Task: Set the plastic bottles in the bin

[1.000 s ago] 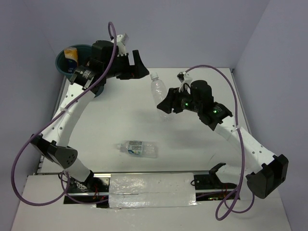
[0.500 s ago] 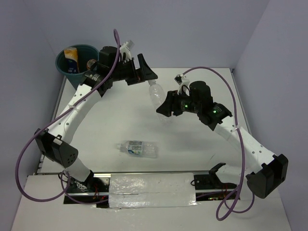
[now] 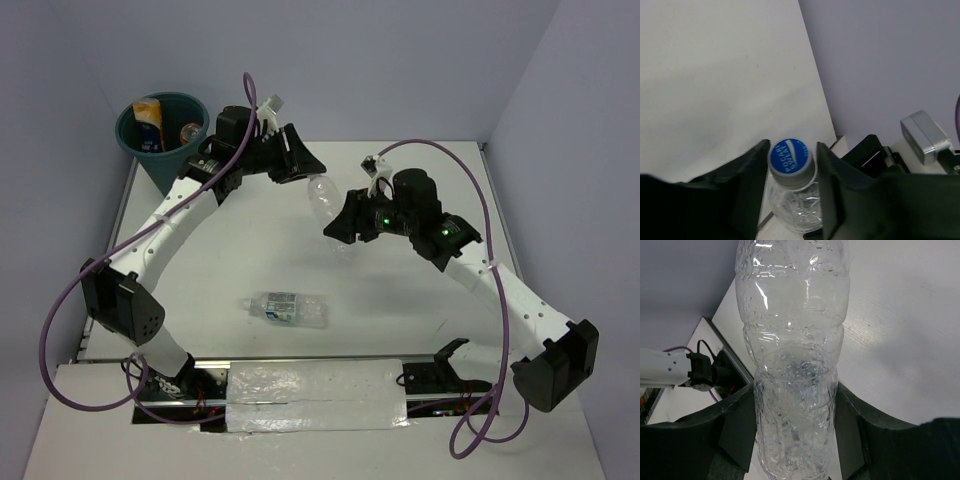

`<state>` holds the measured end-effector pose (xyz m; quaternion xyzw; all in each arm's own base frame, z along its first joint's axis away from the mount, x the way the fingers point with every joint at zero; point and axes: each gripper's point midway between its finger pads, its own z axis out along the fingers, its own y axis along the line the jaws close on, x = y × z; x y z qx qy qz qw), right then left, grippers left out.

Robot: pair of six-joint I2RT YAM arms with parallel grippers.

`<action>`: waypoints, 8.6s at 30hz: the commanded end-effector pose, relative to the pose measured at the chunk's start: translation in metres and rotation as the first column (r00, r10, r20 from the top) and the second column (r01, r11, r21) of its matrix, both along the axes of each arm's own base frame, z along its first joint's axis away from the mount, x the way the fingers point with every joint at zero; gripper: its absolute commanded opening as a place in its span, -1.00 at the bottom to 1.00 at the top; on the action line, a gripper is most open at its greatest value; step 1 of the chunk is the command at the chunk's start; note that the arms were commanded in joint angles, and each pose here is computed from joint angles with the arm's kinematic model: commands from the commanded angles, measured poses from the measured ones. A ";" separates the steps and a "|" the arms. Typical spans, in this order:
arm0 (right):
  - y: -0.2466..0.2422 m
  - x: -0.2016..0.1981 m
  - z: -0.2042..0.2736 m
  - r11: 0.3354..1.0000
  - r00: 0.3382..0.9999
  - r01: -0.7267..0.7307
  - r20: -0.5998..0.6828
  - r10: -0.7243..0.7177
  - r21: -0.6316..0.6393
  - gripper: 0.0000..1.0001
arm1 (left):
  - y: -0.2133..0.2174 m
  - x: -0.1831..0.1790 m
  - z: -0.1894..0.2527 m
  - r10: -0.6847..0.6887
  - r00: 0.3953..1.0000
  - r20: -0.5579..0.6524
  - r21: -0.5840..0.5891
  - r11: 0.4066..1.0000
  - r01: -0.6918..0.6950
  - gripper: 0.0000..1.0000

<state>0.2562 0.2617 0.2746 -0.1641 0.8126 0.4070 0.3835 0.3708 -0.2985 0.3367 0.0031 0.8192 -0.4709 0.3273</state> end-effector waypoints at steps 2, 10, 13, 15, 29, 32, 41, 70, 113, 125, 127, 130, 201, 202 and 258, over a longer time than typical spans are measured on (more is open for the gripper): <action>0.007 -0.001 0.013 0.999 0.999 -0.028 0.041 0.026 0.032 0.21 | -0.004 0.000 0.014 -0.018 0.998 0.058 -0.021 1.000 0.019 -0.16; -0.005 -0.002 0.036 0.999 0.998 0.038 0.058 -0.039 0.032 0.99 | 0.036 0.015 0.025 0.063 0.980 0.186 0.208 0.973 -0.102 -1.00; -0.010 -0.019 0.081 0.998 0.987 -0.017 0.160 0.006 0.064 1.00 | 0.086 0.033 0.039 0.167 0.944 0.285 0.368 0.890 -0.269 -1.00; -0.020 -0.025 0.112 0.996 0.972 0.002 0.233 -0.023 0.087 1.00 | 0.127 0.046 0.058 0.252 0.890 0.379 0.434 0.802 -0.412 -1.00; -0.077 -0.039 0.157 0.963 0.883 0.220 0.388 -0.265 0.156 1.00 | 0.332 0.064 0.228 0.458 0.230 0.859 0.183 0.146 -0.972 -1.00; -0.075 -0.034 0.150 0.963 0.888 0.226 0.375 -0.266 0.148 1.00 | 0.356 0.072 0.236 0.470 0.163 0.868 0.146 0.074 -0.987 -1.00; -0.068 -0.026 0.142 0.968 0.900 0.218 0.357 -0.249 0.124 1.00 | 0.391 0.139 0.176 0.538 0.182 0.823 0.188 0.044 -0.981 -1.00; -0.061 -0.018 0.120 0.968 0.925 0.227 0.287 -0.248 0.106 1.00 | 0.387 0.151 0.077 0.599 0.394 0.697 0.391 0.143 -0.909 0.99; 0.073 -0.068 -0.212 0.437 0.901 -0.319 -0.126 0.416 -0.841 1.00 | 0.265 -0.006 0.052 0.505 0.762 0.406 0.481 0.590 -0.648 0.99; 0.072 -0.070 -0.231 0.467 0.917 -0.311 -0.134 0.375 -0.827 0.66 | 0.260 -0.010 0.052 0.515 0.768 0.381 0.460 0.615 -0.641 0.99; 0.071 -0.068 -0.226 0.500 0.934 -0.277 -0.108 0.341 -0.821 0.45 | 0.256 -0.008 0.050 0.510 0.783 0.356 0.465 0.630 -0.622 0.99; 0.072 -0.063 -0.207 0.546 0.946 -0.233 -0.057 0.320 -0.805 0.23 | 0.251 -0.005 0.043 0.513 0.796 0.320 0.466 0.647 -0.604 0.99; 0.098 -0.029 -0.100 0.820 0.979 -0.088 0.104 0.177 -0.565 0.13 | 0.126 -0.045 -0.121 0.222 0.909 -0.353 -0.007 0.971 -0.240 0.31; 0.098 -0.030 -0.100 0.822 0.979 -0.088 0.103 0.176 -0.563 0.13 | 0.126 -0.045 -0.121 0.224 0.908 -0.354 -0.007 0.970 -0.242 0.25; -0.034 0.013 0.035 0.822 0.947 0.289 0.271 -0.171 -0.490 1.00 | 0.422 0.120 0.144 0.652 0.285 0.703 0.250 0.148 -0.957 -1.00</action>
